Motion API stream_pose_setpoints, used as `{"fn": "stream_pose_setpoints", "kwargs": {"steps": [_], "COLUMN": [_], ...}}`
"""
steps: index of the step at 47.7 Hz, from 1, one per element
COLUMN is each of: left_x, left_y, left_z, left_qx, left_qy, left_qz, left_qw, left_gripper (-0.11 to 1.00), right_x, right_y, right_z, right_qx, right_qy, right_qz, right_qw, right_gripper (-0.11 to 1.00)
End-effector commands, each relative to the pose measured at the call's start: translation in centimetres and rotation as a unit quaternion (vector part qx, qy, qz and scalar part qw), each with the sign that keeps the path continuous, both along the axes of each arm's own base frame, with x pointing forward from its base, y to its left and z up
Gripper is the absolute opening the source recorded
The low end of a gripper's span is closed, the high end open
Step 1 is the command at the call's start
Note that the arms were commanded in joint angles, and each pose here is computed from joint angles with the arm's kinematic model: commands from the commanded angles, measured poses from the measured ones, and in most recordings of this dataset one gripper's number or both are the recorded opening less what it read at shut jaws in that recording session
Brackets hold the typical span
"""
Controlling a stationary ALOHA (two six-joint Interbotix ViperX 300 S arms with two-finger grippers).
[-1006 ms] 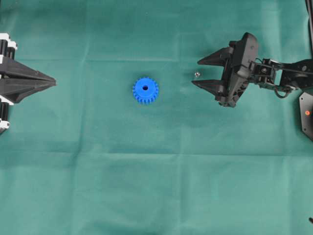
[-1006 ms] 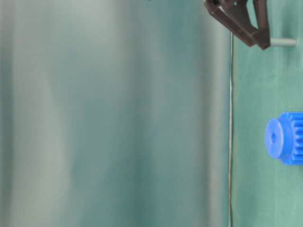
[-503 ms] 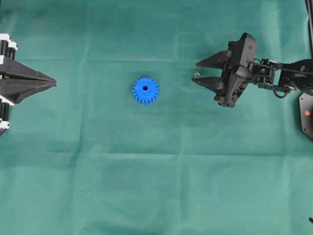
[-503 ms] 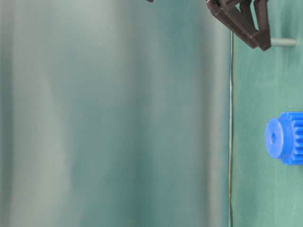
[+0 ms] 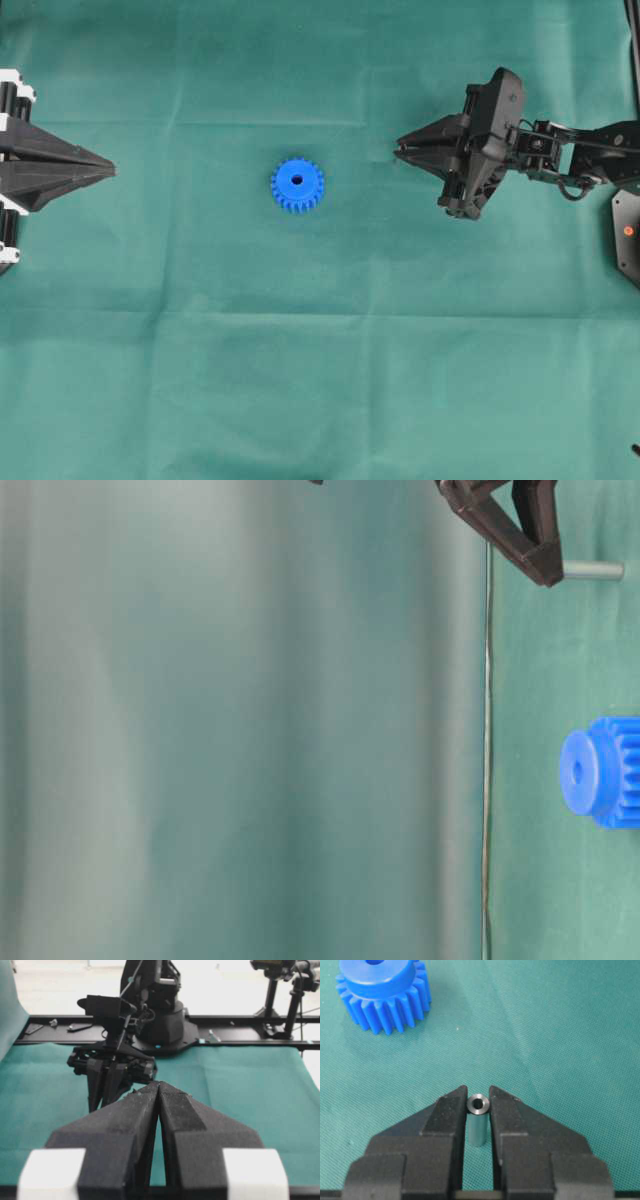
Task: Insert the shaft placed at a random location into the center hole of the small gear at another random location.
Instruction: 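Lower the right gripper around the silver shaft and close on it, then carry the held shaft left and position it above the blue gear's hole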
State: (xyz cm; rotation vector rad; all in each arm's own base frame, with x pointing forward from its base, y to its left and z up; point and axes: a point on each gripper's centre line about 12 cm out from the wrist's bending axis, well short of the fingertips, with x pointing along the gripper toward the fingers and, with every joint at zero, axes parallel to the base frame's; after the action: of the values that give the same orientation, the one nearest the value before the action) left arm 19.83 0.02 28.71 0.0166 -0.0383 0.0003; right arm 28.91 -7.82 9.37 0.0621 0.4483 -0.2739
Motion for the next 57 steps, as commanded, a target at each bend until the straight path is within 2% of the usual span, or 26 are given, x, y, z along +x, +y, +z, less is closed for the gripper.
{"fn": "stream_pose_setpoints", "kwargs": {"steps": [1,17,38,45,57], "left_x": [0.3,0.3,0.3,0.3,0.3], "left_y": [0.0,0.0,0.0,0.0,0.0], "left_z": [0.7,0.7,0.7,0.7,0.7], "left_qx": [-0.001,-0.002,-0.003,-0.003,-0.003], "left_qy": [-0.008,-0.007,-0.007,-0.007,-0.007], "left_qz": [0.000,0.000,0.000,0.000,0.000], "left_qw": [1.0000,1.0000,1.0000,1.0000,1.0000], "left_gripper": [0.00,0.00,0.00,0.00,0.00], "right_x": [0.8,0.5,0.5,1.4,4.6], "right_y": [-0.1,0.2,0.5,0.9,1.7], "right_z": [1.7,6.6,6.7,6.8,7.1], "right_qx": [-0.003,-0.004,-0.003,-0.004,-0.005], "right_qy": [-0.028,-0.023,-0.020,-0.024,-0.029], "right_qz": [0.000,0.008,0.012,0.022,0.044], "right_qw": [0.9996,0.9997,0.9997,0.9995,0.9986], "right_gripper": [0.13,0.13,0.13,0.13,0.13]}}
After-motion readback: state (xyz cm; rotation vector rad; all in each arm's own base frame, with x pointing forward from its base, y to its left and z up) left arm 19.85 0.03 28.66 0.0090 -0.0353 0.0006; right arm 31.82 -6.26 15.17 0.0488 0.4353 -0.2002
